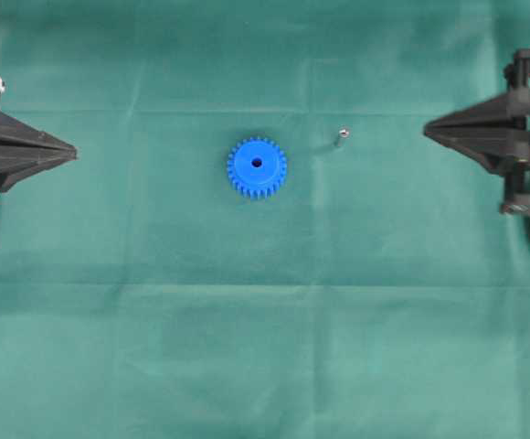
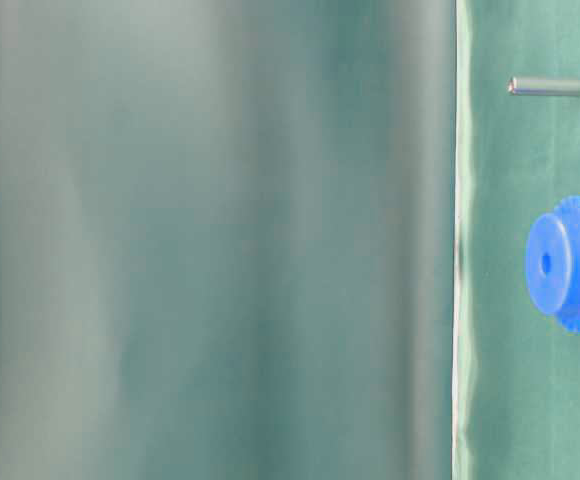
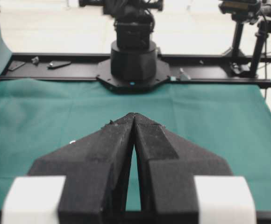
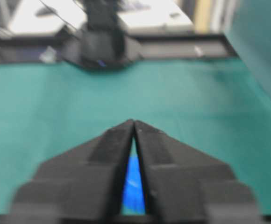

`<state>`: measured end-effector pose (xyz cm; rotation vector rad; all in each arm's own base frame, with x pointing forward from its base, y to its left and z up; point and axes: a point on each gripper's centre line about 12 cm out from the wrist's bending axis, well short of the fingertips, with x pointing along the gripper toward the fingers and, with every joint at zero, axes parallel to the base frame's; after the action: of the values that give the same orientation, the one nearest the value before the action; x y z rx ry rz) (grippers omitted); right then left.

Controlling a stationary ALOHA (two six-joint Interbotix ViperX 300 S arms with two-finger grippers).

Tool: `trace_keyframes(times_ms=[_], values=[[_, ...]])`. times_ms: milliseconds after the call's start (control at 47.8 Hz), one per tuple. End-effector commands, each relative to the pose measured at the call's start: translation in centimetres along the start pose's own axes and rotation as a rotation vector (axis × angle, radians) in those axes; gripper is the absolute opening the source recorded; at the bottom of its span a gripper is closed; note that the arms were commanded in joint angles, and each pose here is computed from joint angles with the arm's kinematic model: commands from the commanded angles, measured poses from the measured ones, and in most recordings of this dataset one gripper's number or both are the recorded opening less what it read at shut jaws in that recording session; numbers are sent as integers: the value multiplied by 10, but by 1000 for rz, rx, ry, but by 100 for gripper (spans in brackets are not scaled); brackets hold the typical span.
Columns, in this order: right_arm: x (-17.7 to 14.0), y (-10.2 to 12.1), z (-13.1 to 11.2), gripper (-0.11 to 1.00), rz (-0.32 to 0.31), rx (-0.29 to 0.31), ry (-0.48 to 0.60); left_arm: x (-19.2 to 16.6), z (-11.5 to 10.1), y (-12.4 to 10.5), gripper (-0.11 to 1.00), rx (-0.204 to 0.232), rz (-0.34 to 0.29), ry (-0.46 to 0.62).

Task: Insert the shaft placed at a random location into the center hole of the medium gear at another random location.
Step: 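Move the right gripper left toward the silver shaft, then lower the right gripper over the shaft and close to grasp it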

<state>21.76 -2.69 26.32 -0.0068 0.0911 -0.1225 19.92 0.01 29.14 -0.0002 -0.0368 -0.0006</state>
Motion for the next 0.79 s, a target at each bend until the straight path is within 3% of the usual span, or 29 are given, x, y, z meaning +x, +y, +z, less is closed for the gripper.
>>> trace_keyframes(times_ms=[0,105,209,334,773], values=[[12,-8,-8,36,-37,16,29,2,10,1,0,2,2,-25],[27,-15,-24,69,-63,14,82,3,9,1,0,2,2,-18],[41,-22,-44,92,-86,17,131,3,8,1,0,2,2,-15],[53,-28,-65,86,-105,22,170,3,7,1,0,2,2,-8],[78,-34,-120,87,-130,43,261,3,7,1,0,0,2,-6]])
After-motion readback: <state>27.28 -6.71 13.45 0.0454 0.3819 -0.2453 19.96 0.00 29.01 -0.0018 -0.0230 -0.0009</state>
